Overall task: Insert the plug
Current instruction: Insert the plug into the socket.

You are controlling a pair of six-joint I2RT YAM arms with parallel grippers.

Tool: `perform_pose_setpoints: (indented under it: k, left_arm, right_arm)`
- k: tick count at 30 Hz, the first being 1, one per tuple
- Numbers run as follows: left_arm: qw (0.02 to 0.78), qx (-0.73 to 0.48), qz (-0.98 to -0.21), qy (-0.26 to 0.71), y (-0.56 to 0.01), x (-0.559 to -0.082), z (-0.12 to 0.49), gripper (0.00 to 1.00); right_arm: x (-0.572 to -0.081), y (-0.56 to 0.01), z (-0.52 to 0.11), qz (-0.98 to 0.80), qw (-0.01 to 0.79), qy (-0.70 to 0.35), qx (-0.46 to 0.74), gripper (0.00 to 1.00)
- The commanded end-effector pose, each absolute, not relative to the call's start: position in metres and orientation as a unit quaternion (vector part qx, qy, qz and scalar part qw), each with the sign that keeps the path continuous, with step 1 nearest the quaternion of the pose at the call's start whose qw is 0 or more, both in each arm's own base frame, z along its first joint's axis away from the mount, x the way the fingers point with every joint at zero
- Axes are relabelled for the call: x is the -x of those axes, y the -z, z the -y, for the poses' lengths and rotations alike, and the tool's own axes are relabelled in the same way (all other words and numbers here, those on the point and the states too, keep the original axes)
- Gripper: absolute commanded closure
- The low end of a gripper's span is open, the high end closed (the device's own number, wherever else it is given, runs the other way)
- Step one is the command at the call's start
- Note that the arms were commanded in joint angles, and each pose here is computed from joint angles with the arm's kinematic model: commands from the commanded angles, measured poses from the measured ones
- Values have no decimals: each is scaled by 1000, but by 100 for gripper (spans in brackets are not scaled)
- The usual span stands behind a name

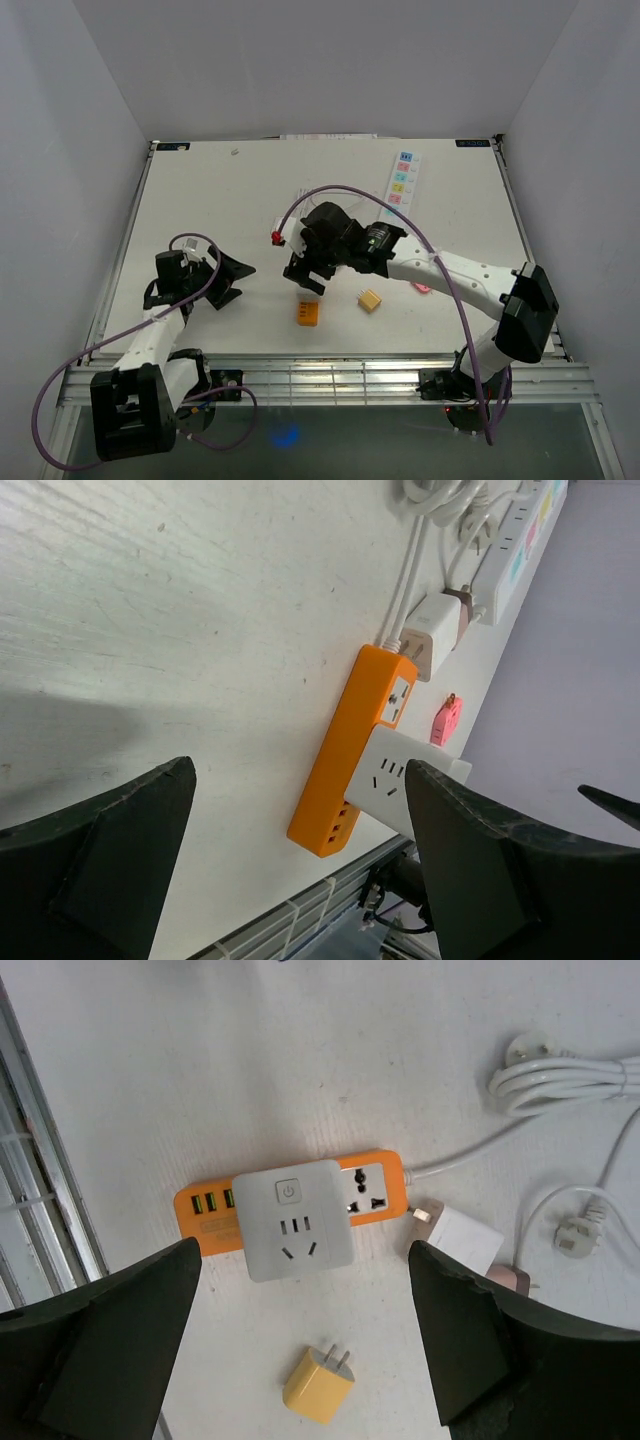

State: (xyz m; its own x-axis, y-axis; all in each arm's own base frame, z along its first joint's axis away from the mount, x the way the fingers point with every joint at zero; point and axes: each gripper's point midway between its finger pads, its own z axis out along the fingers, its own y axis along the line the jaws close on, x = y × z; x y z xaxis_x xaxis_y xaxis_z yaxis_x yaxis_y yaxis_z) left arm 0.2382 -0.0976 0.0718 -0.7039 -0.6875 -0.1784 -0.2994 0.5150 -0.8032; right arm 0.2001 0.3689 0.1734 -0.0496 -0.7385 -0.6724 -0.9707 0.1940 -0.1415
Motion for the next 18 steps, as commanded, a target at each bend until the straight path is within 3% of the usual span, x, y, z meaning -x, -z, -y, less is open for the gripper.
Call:
perform_pose_setpoints:
  k: [1,3,5,7,10,15,18]
  left_arm:
    - [289,272,-828,397,-97,-249,94,3]
    - [318,253,-820,404,-113,-250,95,3]
    - [338,241,-814,406,-127,-252,95,3]
    - [360,230,-811,399,-141,-254,93,3]
    - [370,215,-810,400,-150,-256,94,3]
    - [363,202,-815,404,-153,-260,99,3]
    - [357,198,-818,406,-153,-262,103,3]
  right_arm:
    - [-207,-176,-367,-715,349,-221,564,11]
    - [-217,-175,-359,-736,354,-234,527,10]
    - [-220,-166,-347,-755,348,-240,500,1]
    - [-227,-159,-335,-780,346,-247,460,19]
    - [-228,-167,-333,-777,366,-275,432,33]
    - [-227,-179,-335,-763,401,-301,408,51]
    - [-225,-195,-342,-746,412,-324,411,54]
